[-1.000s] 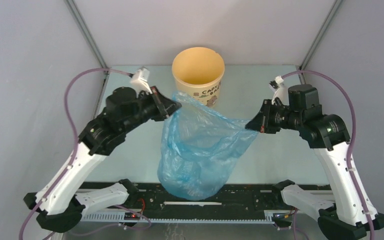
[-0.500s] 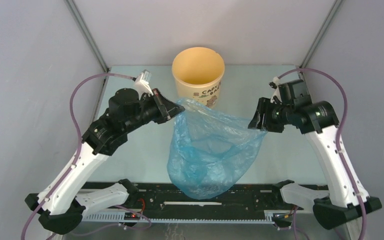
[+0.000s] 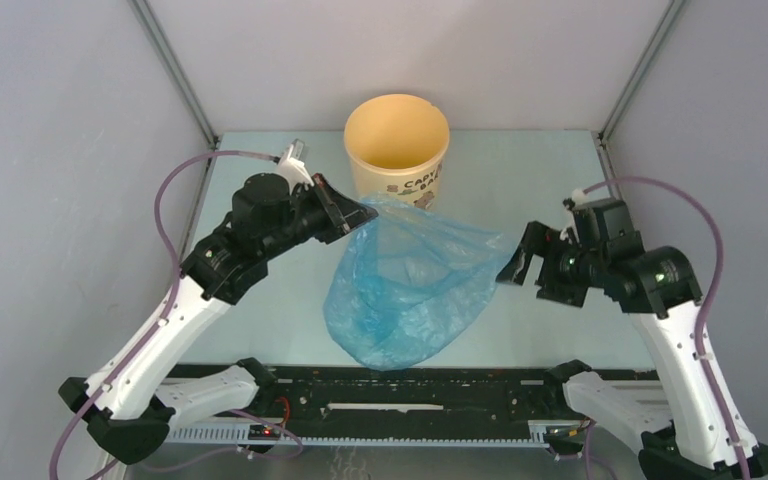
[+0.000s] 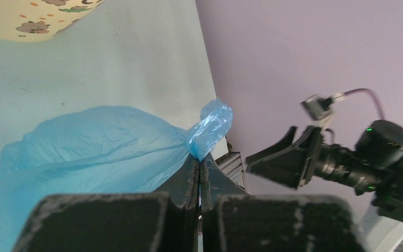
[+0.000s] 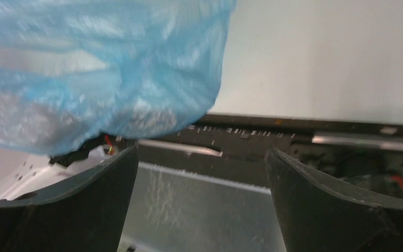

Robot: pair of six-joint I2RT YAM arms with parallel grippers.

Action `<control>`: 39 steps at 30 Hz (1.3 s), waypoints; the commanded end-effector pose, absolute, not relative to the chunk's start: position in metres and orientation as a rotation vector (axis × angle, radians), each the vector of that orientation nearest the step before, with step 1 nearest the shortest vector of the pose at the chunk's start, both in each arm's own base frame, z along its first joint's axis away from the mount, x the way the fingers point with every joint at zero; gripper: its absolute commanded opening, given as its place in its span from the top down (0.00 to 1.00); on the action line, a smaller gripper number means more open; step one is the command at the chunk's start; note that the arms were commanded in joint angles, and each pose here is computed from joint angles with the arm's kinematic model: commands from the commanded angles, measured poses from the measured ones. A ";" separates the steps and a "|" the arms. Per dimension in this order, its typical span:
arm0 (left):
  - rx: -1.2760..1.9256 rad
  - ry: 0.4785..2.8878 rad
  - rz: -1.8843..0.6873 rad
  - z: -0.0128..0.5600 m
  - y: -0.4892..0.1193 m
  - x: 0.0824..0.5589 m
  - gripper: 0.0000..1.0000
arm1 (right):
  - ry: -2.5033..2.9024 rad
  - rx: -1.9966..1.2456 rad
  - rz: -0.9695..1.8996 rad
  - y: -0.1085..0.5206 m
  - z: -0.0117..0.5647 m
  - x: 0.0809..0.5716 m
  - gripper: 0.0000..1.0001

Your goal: Put the trash bags into the trash bin

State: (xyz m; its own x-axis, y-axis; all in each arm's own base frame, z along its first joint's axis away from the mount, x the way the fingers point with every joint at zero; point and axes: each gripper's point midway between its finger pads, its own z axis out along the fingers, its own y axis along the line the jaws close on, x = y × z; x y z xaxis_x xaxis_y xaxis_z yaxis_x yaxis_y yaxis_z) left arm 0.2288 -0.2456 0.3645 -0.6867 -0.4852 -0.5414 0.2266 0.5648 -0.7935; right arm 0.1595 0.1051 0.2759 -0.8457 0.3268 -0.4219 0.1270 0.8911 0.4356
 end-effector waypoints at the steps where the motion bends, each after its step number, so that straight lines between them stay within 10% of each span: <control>1: -0.197 2.003 -1.234 0.372 -0.255 0.231 1.00 | 2.582 0.360 0.924 0.154 0.266 0.148 0.00; 26: -0.194 1.995 -1.267 0.379 -0.255 0.226 1.00 | 2.483 0.846 0.605 0.188 0.197 0.266 0.20; 39: -0.225 1.972 -1.230 0.380 -0.239 0.238 1.00 | 2.368 0.654 0.715 0.151 0.250 0.249 1.00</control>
State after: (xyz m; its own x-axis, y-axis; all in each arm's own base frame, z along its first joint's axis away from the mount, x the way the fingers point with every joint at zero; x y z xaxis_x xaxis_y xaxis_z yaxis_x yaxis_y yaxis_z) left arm 0.2372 -0.2444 0.3668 -0.6950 -0.5041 -0.5127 0.2112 0.5385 -0.8158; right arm 0.2569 0.1702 0.2064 -0.7301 0.6184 -0.2908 0.4156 0.7395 0.5295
